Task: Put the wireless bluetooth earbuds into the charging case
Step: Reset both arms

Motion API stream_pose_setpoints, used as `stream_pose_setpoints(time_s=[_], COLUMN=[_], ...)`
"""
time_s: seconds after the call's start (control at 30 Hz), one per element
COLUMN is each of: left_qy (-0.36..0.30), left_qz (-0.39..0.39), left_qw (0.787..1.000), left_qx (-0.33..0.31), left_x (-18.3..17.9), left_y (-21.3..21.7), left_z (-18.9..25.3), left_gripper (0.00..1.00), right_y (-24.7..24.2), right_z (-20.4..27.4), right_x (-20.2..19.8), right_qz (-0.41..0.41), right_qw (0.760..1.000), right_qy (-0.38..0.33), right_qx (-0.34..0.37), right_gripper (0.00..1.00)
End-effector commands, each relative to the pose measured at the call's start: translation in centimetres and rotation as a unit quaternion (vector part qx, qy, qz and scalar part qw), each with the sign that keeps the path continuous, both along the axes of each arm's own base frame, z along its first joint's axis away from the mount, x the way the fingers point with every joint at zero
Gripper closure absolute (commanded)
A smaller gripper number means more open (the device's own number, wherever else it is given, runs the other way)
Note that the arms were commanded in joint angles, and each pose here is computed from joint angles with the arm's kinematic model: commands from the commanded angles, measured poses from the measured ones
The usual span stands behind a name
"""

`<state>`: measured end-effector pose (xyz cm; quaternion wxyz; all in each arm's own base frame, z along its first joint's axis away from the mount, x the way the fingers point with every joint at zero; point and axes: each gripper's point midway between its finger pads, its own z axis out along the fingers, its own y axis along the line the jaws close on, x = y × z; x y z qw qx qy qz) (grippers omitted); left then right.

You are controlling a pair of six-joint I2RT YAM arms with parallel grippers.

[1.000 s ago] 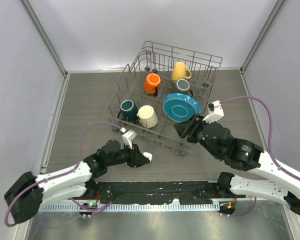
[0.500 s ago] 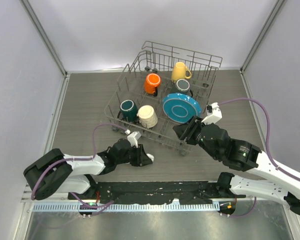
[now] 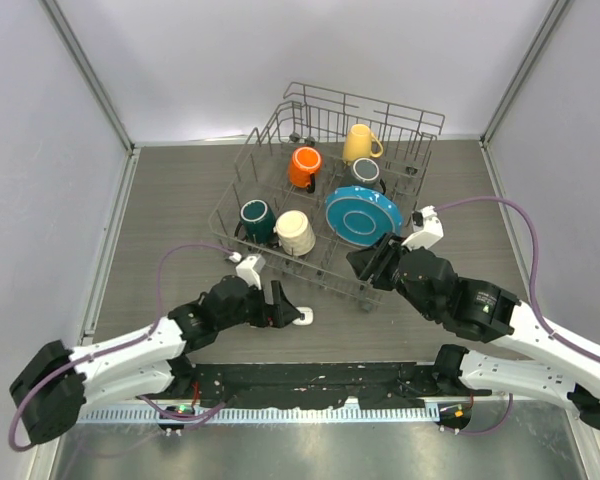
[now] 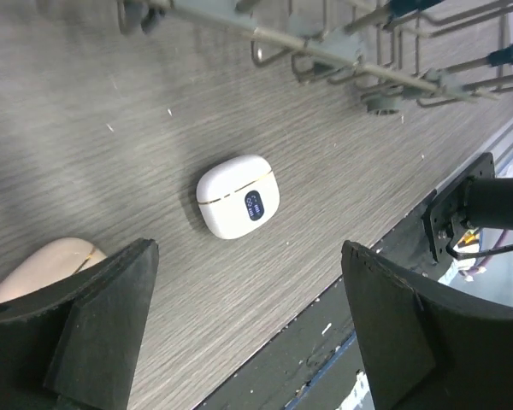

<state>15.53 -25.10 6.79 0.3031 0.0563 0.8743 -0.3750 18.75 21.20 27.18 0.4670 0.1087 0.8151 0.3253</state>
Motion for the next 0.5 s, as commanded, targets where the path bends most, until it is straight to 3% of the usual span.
stream_pose_setpoints(time_s=[0.0,0.17,0.47], left_qy=[-0.042,-0.124,-0.190], left_qz=[0.060,0.074,0.135], left_qw=[0.997,0.990,0.972], left_qx=[0.020,-0.011,0.040], left_x=[1.3,1.7,3.5], left_y=[2.5,4.1,7.7], left_z=[4.2,11.6,16.5], left_gripper=[0.06,0.00,0.00], right_y=[-1.5,-3.6,-6.8], right_z=[0.9,1.2,1.0], right_x=[0.7,1.2,2.0], right_qz=[-0.038,-0.075,-0.132], right_qw=[0.999,0.996,0.987], right_qy=[-0.014,-0.020,-0.016], right_qx=[-0.004,-0.032,-0.088], right_gripper=[0.50,0.48,0.31])
